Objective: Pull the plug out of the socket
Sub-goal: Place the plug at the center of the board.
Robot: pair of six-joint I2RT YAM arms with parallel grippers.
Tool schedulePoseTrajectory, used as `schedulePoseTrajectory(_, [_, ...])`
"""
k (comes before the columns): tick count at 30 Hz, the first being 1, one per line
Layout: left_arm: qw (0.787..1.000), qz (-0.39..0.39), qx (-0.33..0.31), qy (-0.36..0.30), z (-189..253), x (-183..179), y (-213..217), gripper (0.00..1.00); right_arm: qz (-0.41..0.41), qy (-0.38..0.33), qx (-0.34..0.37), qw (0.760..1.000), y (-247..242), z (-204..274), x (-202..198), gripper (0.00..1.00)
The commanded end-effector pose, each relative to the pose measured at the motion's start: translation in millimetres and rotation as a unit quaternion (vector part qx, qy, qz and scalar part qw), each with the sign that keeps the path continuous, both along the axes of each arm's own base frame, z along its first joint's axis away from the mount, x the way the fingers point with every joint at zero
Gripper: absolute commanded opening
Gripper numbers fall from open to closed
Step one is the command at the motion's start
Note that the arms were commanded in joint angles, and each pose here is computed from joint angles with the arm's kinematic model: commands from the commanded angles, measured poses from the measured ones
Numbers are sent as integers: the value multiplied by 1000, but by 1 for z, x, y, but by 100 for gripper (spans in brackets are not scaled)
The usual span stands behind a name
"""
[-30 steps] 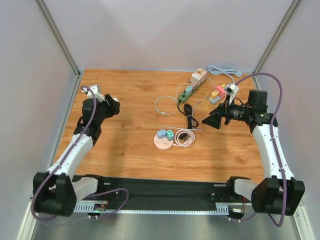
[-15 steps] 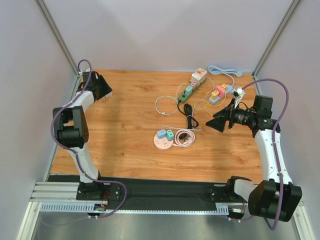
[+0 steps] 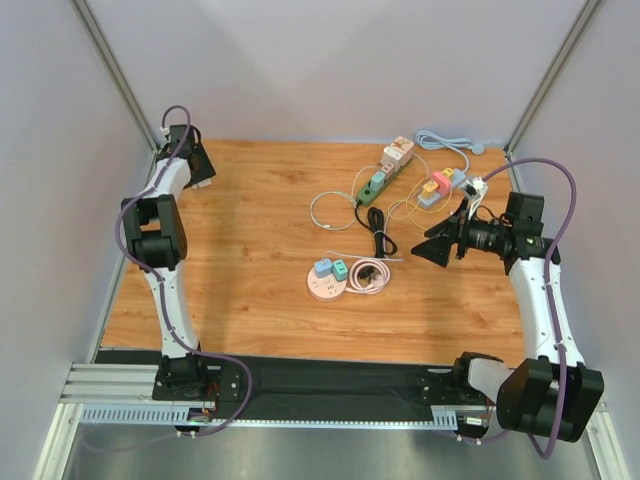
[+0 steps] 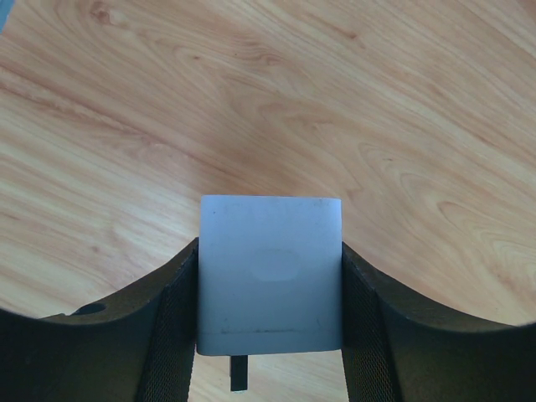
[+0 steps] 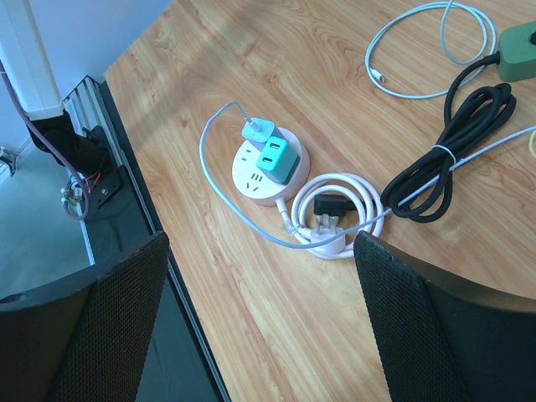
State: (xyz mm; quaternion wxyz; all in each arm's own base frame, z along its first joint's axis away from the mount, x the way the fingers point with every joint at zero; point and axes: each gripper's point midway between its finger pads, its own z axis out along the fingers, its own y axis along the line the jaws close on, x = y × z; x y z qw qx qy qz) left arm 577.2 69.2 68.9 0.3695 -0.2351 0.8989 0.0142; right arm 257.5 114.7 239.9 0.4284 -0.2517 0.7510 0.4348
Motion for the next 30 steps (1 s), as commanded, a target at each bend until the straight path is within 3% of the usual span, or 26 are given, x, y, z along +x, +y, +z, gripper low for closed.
schedulePoseTrajectory(1, [999,-4,34,8,7,2,16,4,11,-29,-4,1000,0,10,2,92])
schedulePoseTrajectory(3, [1000,-4,26,15,-3,3,16,11,10,-29,-8,999,-1,9,2,92])
schedulePoseTrajectory(11, [999,-9,-7,41,-27,7,9,18,13,-30,-12,999,-2,9,1,92])
schedulePoseTrajectory(18, [999,-8,-11,52,-35,3,9,48,16,-31,-13,999,-2,9,0,92])
schedulePoseTrajectory(30, [999,-35,-27,19,5,0,8,78,15,-34,-10,999,-3,11,-2,92])
